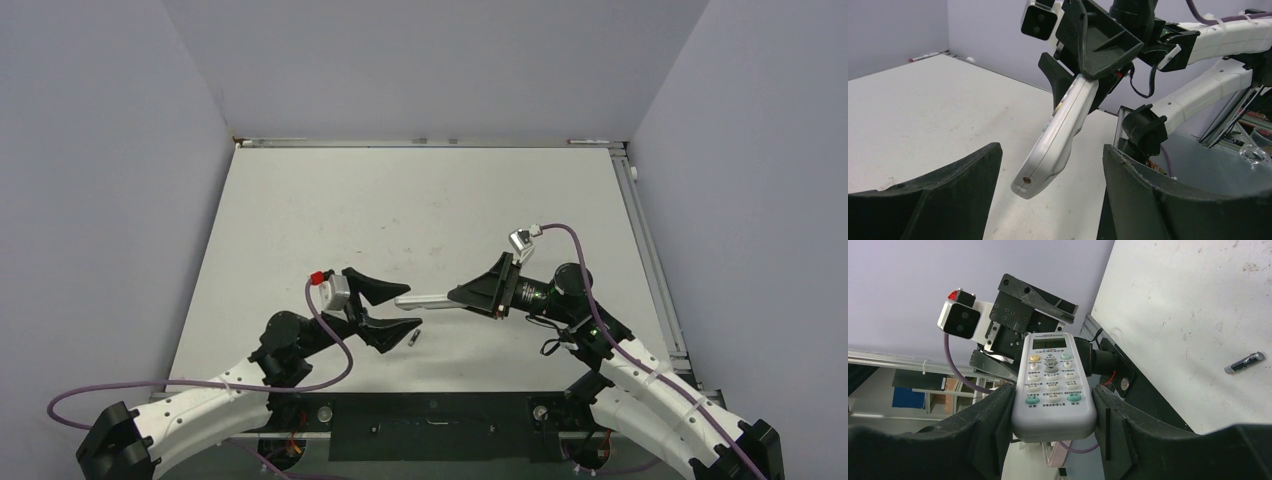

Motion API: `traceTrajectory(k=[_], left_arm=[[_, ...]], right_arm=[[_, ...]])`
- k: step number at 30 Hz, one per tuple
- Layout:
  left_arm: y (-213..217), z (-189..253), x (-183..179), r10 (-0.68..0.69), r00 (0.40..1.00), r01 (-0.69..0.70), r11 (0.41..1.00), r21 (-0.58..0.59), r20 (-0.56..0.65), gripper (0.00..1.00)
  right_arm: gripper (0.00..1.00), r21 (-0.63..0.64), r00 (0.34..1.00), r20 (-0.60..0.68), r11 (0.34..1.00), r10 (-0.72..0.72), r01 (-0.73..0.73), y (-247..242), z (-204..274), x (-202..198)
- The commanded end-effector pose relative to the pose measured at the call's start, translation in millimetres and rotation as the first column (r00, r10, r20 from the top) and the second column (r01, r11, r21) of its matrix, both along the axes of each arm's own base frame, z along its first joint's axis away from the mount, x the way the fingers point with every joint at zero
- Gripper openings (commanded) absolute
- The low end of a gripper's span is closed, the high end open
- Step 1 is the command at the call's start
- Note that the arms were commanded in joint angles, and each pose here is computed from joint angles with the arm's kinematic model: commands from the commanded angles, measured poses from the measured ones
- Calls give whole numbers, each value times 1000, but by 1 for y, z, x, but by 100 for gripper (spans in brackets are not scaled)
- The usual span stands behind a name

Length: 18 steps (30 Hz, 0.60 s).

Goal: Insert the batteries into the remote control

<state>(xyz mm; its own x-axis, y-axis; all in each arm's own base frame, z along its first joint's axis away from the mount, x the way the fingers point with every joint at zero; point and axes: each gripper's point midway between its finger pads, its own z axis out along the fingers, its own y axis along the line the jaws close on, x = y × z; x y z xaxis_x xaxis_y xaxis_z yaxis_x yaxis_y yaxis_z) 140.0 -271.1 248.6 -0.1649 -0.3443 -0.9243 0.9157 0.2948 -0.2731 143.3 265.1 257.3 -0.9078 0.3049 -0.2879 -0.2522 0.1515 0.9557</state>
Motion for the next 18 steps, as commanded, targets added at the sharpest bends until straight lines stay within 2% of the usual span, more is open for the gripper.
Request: traceTrajectory(k=[1, 10, 18], left_arm=[[5, 35, -13, -32, 991, 46, 993, -108, 127, 70], [2, 38, -26, -102, 982, 120, 987, -110, 160, 63], [0, 48, -33, -140, 974, 166, 976, -143, 180, 49]], right_arm=[[8, 68, 998, 56, 998, 9, -12, 0, 21, -1], [9, 103, 997, 67, 994, 24, -31, 2, 34, -4], [9, 115, 997, 69, 993, 31, -39, 4, 39, -7]])
